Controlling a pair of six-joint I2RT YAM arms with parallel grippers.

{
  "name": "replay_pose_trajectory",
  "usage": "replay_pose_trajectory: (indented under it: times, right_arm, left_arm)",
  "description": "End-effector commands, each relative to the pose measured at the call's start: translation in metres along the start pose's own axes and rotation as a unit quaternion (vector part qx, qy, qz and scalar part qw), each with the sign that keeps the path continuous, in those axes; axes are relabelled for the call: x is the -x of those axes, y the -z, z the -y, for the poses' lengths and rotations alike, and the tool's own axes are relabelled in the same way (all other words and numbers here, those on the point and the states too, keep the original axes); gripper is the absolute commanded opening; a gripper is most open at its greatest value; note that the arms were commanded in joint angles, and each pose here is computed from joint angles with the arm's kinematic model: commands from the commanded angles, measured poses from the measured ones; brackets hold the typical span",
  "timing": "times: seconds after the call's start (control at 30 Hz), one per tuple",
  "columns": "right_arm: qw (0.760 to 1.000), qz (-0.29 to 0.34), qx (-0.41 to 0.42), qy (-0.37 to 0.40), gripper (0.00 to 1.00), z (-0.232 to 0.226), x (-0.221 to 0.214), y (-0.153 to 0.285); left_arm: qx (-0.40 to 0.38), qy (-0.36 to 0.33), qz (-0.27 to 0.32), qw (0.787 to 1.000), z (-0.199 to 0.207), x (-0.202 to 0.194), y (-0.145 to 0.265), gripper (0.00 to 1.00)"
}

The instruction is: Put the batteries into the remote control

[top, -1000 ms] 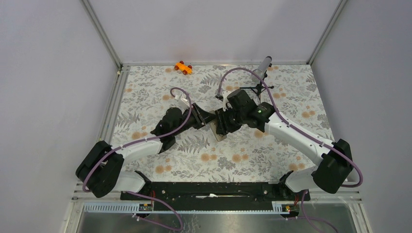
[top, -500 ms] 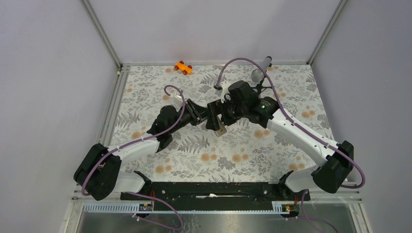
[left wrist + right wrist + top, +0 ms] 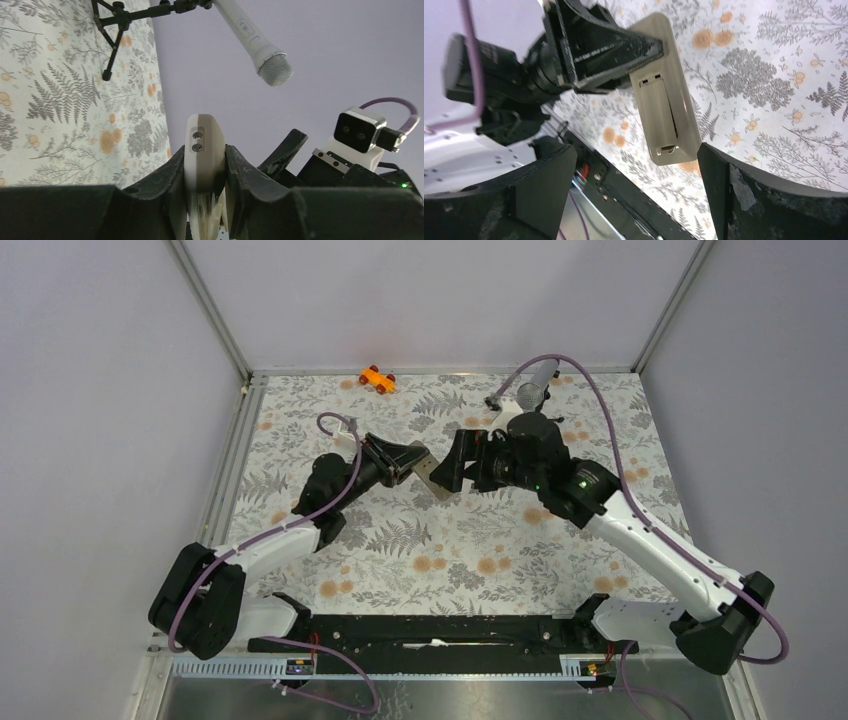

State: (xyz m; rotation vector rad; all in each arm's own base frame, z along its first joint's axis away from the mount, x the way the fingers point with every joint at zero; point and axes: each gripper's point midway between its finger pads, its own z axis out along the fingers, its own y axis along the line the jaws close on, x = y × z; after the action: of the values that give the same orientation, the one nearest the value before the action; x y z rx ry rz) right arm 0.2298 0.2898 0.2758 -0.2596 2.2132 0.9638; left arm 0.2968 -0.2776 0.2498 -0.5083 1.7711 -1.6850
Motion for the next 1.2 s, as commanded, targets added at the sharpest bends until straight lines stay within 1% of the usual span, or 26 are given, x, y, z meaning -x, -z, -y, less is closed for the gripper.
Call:
replay_pose_trajectory:
  times: [0.0, 0.13, 0.33, 0.57, 0.63, 0.77, 1.0, 1.17]
  right_arm:
    - [0.993, 0.099, 0.008, -0.063, 1.0, -0.014, 0.04, 0.018]
    - [0.985, 0.149, 0.004, -0.088, 0.99, -0.012, 0.054, 0.033]
    - [0.978, 0.157, 0.042, -0.128, 0.96, -0.019, 0.049, 0.032]
    - [0.96, 0.196, 0.103, -0.169, 0.97, -0.031, 0.057, 0.035]
    - [0.959, 0.192, 0.119, -0.171, 0.97, -0.036, 0.057, 0.033]
    - [0.957, 0.194, 0.125, -0.178, 0.92, -0.038, 0.058, 0.032]
    - [0.958, 0.186, 0.123, -0.18, 0.88, -0.036, 0.054, 0.024]
    - [0.959, 0.181, 0.128, -0.176, 0.87, -0.037, 0.053, 0.02]
  left_arm:
    - [-0.082, 0.027, 0.021, 0.996, 0.056, 0.012, 0.008, 0.0]
    - [-0.096, 0.063, 0.04, 0.993, 0.067, 0.022, 0.014, 0.0]
    - [-0.136, 0.121, 0.041, 0.982, 0.092, 0.029, 0.021, 0.0]
    - [-0.161, 0.164, 0.038, 0.972, 0.11, 0.033, 0.025, 0.0]
    - [-0.167, 0.173, 0.034, 0.97, 0.113, 0.033, 0.026, 0.0]
    - [-0.174, 0.179, 0.033, 0.968, 0.117, 0.033, 0.029, 0.0]
    - [-0.177, 0.185, 0.029, 0.966, 0.118, 0.031, 0.031, 0.0]
    - [-0.18, 0.196, 0.028, 0.964, 0.119, 0.032, 0.031, 0.0]
